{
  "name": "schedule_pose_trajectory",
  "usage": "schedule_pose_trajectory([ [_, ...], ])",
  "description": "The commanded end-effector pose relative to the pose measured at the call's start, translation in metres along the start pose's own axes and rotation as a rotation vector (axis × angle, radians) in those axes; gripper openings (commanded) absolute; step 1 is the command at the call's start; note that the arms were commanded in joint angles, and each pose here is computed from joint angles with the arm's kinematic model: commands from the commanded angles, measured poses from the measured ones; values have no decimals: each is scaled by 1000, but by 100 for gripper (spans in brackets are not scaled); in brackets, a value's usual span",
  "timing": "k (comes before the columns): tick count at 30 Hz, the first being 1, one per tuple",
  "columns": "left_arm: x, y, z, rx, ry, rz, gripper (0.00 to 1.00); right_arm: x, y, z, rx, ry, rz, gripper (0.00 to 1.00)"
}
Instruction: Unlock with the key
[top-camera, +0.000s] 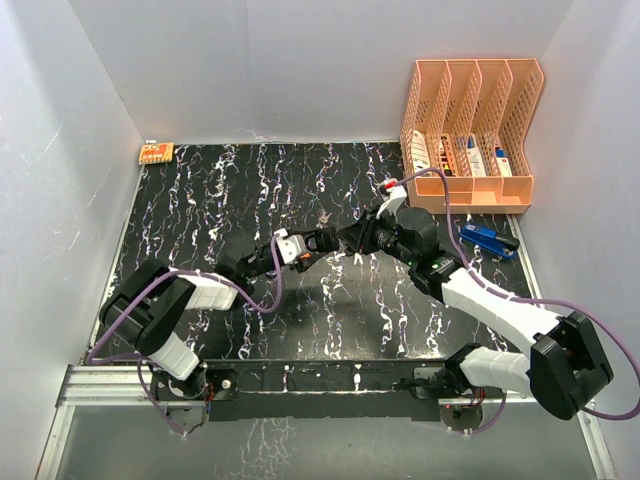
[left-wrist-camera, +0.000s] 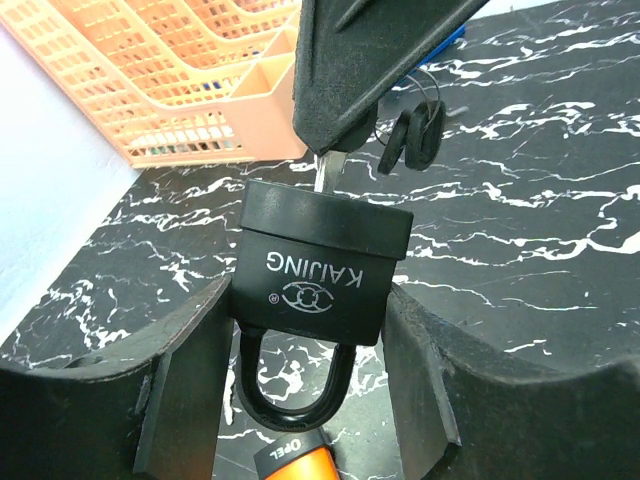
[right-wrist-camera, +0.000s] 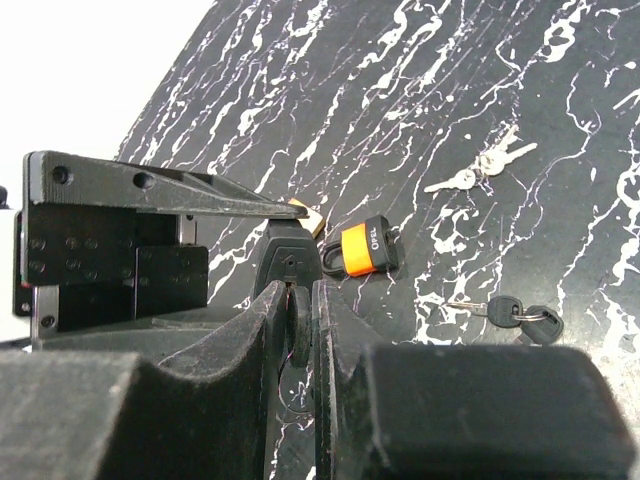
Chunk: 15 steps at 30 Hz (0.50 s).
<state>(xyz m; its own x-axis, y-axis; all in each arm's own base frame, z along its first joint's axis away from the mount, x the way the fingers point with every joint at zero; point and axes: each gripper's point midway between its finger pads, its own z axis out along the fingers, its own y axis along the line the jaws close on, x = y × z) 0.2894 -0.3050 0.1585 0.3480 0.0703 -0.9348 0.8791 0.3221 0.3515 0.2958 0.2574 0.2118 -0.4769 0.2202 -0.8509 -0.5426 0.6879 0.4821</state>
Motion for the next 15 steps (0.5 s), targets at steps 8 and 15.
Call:
schedule_pose_trajectory([
  [8,-68,25,15,-179,-178,138,0,-22,20,11,-37,-49,27,0],
  [15,-97,29,16,-199,-279,85,0,-15,21,15,-57,-33,25,0],
])
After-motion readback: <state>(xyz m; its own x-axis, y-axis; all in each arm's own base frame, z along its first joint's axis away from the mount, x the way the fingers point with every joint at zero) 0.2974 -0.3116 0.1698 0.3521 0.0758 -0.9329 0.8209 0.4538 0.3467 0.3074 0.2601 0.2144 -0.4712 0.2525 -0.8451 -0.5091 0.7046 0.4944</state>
